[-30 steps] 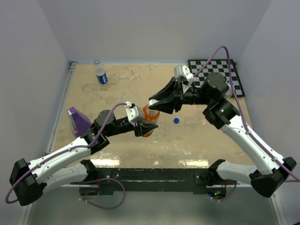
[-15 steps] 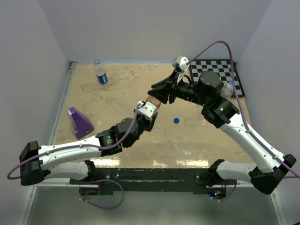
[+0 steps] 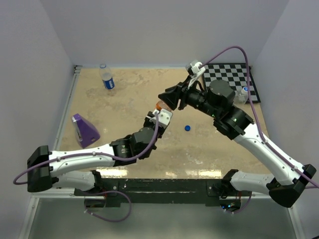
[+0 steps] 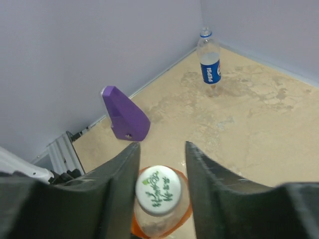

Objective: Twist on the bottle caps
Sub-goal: Screw the bottle cap onto the plastic bottle.

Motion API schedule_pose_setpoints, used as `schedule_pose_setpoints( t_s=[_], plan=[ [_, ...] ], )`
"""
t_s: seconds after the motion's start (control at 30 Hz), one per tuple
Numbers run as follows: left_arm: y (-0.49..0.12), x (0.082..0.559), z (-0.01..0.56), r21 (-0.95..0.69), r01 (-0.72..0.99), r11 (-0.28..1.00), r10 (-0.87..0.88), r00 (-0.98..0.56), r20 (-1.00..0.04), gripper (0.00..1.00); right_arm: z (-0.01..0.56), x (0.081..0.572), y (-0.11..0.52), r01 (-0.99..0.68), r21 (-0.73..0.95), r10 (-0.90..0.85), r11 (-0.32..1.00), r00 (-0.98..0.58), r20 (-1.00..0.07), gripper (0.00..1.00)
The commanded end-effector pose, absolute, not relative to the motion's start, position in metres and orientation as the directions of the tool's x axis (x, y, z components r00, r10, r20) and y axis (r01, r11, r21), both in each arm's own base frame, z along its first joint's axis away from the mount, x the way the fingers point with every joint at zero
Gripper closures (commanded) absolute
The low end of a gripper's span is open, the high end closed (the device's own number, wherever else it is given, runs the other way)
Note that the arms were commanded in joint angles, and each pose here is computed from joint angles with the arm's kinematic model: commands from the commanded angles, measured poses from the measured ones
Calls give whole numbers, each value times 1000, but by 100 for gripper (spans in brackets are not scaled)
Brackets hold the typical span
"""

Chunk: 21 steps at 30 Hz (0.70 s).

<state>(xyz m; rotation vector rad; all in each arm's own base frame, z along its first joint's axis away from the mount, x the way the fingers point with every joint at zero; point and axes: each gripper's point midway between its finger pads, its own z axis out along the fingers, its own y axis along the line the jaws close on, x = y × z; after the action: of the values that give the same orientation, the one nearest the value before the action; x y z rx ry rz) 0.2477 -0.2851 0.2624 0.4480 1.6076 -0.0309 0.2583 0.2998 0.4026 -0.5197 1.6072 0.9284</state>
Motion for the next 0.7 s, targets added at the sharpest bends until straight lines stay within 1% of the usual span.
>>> schedule_pose_setpoints(
  t_s=[0.0,0.07,0.17,0.27,0.33,0.37,0.5,0.67],
  plan=[
    [-297,239,286,37,527,849,49,-10,-999,100,444,240,286,-827,265,219,495,-177,-960,46],
    [-297,237,279,-22,631,776,0,-35,-999,100,458,233,279,-861,230,228,453,-137,-964,39],
    [-299,224,279,-40,753,657,-39,-19,-999,100,468,217,280,-918,158,209,363,-86,-974,30],
    [-304,209,277,-42,852,522,-49,-19,-999,99,472,199,284,-961,98,198,260,-46,-979,25],
    [-307,200,283,-39,890,454,-75,-6,-997,99,468,187,287,-979,72,175,192,-38,-984,25],
    [-308,194,284,-36,906,422,-81,-2,-997,99,472,186,288,-983,46,184,178,-13,-983,25],
    [-314,179,298,-10,945,326,-124,33,-992,98,462,173,293,-997,10,160,80,3,-987,25],
    [-322,163,312,20,974,227,-160,57,-985,97,454,167,295,-1000,-10,145,29,15,-989,27]
  ],
)
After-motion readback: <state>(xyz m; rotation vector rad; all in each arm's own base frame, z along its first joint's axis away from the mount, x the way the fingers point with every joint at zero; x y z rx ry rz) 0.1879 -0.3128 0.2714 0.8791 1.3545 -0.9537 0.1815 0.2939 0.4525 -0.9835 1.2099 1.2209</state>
